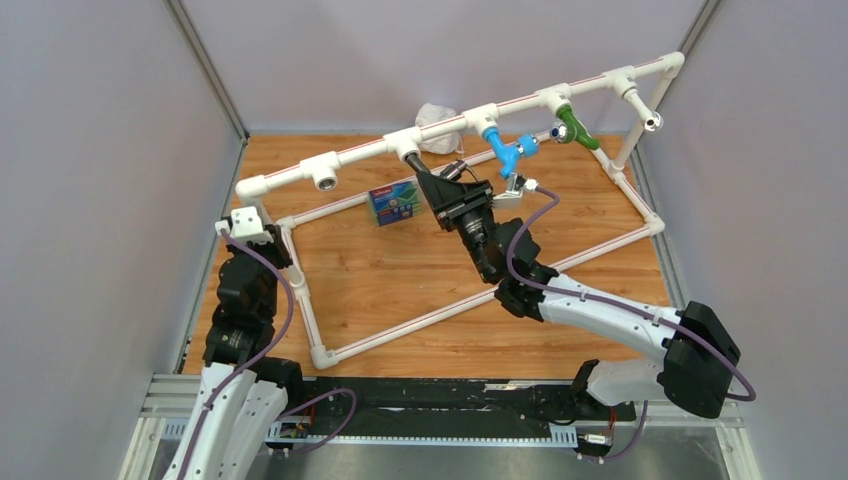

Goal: Install the water faucets

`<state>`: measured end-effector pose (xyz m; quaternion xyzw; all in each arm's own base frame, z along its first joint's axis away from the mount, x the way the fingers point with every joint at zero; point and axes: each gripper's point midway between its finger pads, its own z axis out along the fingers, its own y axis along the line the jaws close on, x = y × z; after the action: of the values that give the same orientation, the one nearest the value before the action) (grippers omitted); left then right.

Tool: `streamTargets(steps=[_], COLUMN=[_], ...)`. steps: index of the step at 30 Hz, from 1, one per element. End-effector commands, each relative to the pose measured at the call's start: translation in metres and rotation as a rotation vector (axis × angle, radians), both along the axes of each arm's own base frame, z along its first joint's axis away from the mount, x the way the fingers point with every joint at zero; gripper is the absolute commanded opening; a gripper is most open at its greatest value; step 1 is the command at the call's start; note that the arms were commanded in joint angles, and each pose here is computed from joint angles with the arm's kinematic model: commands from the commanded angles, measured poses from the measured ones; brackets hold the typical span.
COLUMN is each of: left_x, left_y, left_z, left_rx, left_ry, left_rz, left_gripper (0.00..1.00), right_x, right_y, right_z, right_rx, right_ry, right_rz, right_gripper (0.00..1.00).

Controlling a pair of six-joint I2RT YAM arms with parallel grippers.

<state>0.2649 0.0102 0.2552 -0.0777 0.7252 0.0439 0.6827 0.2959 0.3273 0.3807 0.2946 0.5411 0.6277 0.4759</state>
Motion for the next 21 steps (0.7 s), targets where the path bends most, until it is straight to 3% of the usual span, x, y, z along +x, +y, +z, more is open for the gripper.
streamTargets(steps=[1,5,10,17,21], left_x=[-0.002,-0.002,-0.003,-0.002,-0.001], left_y=[-0.016,-0.016,-0.016,-0.016,-0.016], left_z=[-0.007,-0.007,-0.003,-0.003,-0.005], left_rx=[-0.009,-0.009,-0.014,-0.014,-0.009], left_ry=[0.035,0.037,0.024,0.026,0.035], left_rz=[-0.082,-0.083,-0.081,-0.081,-0.082], left_gripper=[0.00,0.00,0.03,0.05,0.05], right_x=[-0.002,-0.006,-0.019,-0.043,-0.053], right_y=[-0.003,-0.007,-0.011,-0.026,-0.021], right_z=[-0.011,0.000,0.018,0.025,0.028], right_rx=[-0.243,-0.388,-0.777,-1.473,-1.725], right_ry=[-0.148,-0.304,-0.678,-1.310,-1.613], right_rz=[-0.044,-0.093,-0.188,-0.409,-0.493], right_gripper=[0.00,0.00,0.00,0.00,0.00])
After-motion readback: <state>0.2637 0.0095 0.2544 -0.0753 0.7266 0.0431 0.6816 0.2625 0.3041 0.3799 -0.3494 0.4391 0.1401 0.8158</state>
